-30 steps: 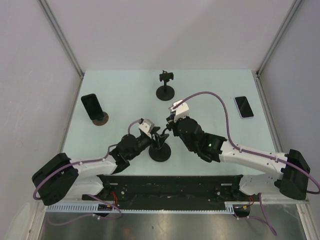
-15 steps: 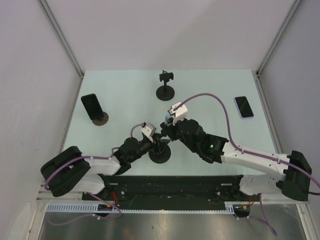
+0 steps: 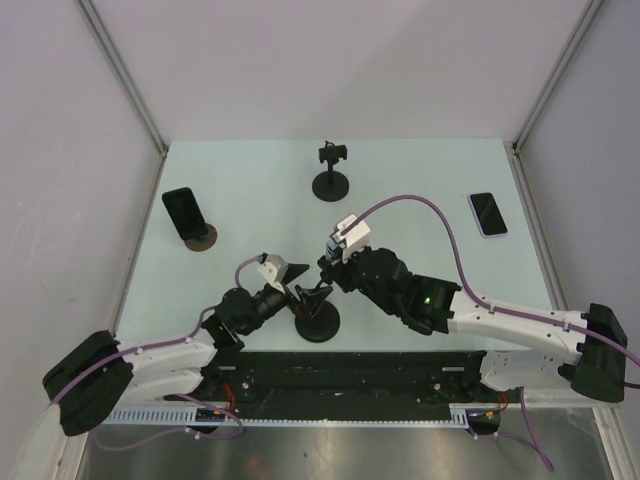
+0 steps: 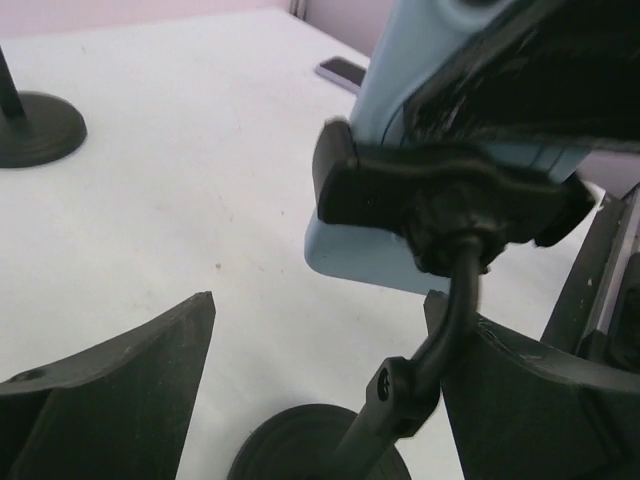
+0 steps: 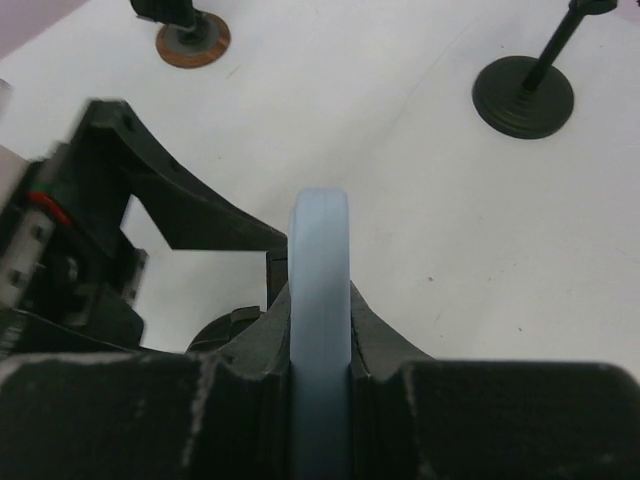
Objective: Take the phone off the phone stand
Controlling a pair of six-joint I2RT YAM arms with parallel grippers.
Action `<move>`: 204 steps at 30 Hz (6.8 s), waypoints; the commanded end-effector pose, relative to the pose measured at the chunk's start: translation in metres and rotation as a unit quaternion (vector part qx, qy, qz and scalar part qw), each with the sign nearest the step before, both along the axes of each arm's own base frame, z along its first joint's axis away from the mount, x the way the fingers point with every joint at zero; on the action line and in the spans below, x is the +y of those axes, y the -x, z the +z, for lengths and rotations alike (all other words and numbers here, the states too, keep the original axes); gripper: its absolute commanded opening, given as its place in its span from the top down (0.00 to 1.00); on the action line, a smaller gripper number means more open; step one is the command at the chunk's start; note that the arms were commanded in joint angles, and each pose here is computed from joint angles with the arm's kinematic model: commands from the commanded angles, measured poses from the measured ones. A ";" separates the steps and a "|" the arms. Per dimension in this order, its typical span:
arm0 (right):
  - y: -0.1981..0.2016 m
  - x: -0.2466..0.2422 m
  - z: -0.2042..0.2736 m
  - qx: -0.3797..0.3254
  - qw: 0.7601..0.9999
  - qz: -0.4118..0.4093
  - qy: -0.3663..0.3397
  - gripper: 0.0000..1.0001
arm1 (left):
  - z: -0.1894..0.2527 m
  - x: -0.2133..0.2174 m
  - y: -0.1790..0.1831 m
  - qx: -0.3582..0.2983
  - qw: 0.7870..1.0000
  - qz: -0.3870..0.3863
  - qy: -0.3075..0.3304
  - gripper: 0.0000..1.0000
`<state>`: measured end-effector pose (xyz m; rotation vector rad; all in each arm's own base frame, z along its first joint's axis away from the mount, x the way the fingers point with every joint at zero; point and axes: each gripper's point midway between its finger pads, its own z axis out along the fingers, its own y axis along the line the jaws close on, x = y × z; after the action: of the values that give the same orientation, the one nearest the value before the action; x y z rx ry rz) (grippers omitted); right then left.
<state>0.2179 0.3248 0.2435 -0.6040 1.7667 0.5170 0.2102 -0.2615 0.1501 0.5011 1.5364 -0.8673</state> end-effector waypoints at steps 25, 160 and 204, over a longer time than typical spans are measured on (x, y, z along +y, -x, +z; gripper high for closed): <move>-0.022 -0.034 0.025 -0.043 0.985 -0.163 -0.028 0.81 | 0.017 -0.038 -0.018 0.058 0.998 0.017 -0.021 0.27; -0.034 -0.066 0.040 -0.024 0.997 -0.040 -0.060 1.00 | 0.077 -0.031 0.054 -0.090 0.976 -0.198 0.014 0.82; -0.019 -0.044 0.037 -0.044 0.998 -0.001 -0.035 1.00 | 0.092 -0.040 0.008 -0.155 0.983 -0.090 -0.040 0.42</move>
<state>0.2324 0.2813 0.2611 -0.5870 1.7249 0.5495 0.2033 -0.2947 0.2097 0.7496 1.3827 -0.8198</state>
